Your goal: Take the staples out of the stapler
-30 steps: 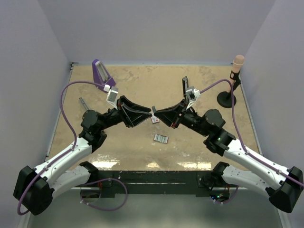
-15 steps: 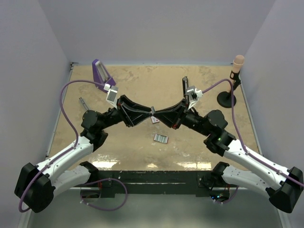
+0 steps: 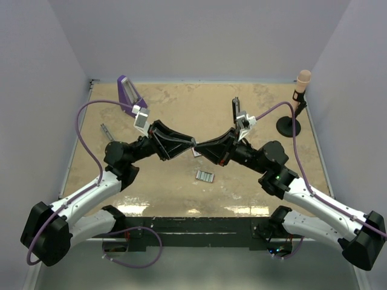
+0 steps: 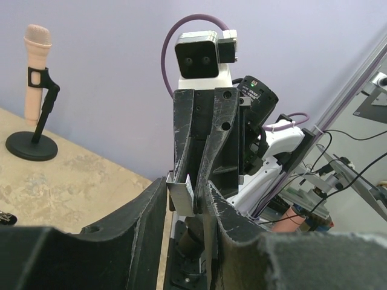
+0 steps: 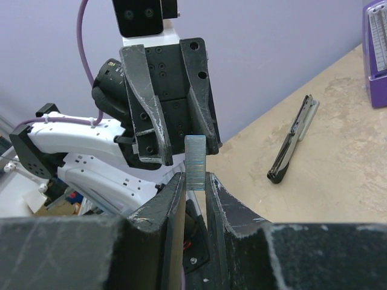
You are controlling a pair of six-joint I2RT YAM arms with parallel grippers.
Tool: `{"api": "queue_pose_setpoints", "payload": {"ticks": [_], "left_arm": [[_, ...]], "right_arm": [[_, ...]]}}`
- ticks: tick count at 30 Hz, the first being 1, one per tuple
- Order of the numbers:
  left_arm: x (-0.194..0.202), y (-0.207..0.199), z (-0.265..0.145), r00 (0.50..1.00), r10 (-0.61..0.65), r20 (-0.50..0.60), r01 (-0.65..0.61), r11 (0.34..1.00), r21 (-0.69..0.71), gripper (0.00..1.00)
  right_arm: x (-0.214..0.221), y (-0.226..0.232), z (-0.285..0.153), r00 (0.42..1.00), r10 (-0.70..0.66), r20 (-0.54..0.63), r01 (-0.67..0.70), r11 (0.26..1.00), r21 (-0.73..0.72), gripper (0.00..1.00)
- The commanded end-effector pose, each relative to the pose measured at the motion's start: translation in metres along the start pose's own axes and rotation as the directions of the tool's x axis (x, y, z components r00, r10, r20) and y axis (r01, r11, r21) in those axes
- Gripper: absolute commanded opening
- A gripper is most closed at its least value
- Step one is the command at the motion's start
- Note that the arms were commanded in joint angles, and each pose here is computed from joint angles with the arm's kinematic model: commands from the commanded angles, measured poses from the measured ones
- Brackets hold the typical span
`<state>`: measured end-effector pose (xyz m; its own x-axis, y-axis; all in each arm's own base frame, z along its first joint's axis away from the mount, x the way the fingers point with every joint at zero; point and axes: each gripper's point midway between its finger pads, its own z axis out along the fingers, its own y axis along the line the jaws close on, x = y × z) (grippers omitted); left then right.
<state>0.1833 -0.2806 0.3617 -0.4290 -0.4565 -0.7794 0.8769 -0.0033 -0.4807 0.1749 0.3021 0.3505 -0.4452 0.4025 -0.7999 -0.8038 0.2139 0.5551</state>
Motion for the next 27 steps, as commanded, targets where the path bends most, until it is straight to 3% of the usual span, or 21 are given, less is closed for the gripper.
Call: {"api": "queue_pose_setpoints", "payload": {"ticks": [1,7,14,20,23,27], "left_arm": [[-0.005,-0.011,-0.001,0.999,0.041,0.028,-0.042,0.997,0.057,0.33],[-0.004,-0.01,-0.002,0.999,0.034,0.029,-0.035,0.997,0.062,0.22],[-0.003,-0.008,-0.002,0.999,0.029,0.028,-0.031,0.998,0.058,0.16],[-0.001,-0.003,-0.002,0.999,0.025,0.021,-0.026,0.999,0.034,0.13],[0.003,0.005,-0.003,1.0,0.019,0.011,-0.018,1.0,-0.005,0.13],[0.014,0.04,-0.006,0.999,-0.008,-0.032,0.003,0.984,-0.177,0.13]], "right_arm": [[-0.005,0.008,-0.001,1.0,-0.004,0.02,0.005,0.999,-0.039,0.21],[-0.004,0.008,-0.001,1.0,-0.001,0.017,0.001,0.999,-0.039,0.21],[-0.001,0.005,0.0,1.0,0.003,0.013,-0.003,0.999,-0.033,0.23],[-0.001,-0.001,-0.003,1.0,0.002,0.013,-0.002,1.0,0.008,0.39],[-0.004,-0.004,-0.008,1.0,-0.007,0.023,0.006,0.999,0.038,0.54],[-0.004,-0.016,-0.021,0.999,-0.021,0.027,0.017,0.991,0.129,0.73]]}}
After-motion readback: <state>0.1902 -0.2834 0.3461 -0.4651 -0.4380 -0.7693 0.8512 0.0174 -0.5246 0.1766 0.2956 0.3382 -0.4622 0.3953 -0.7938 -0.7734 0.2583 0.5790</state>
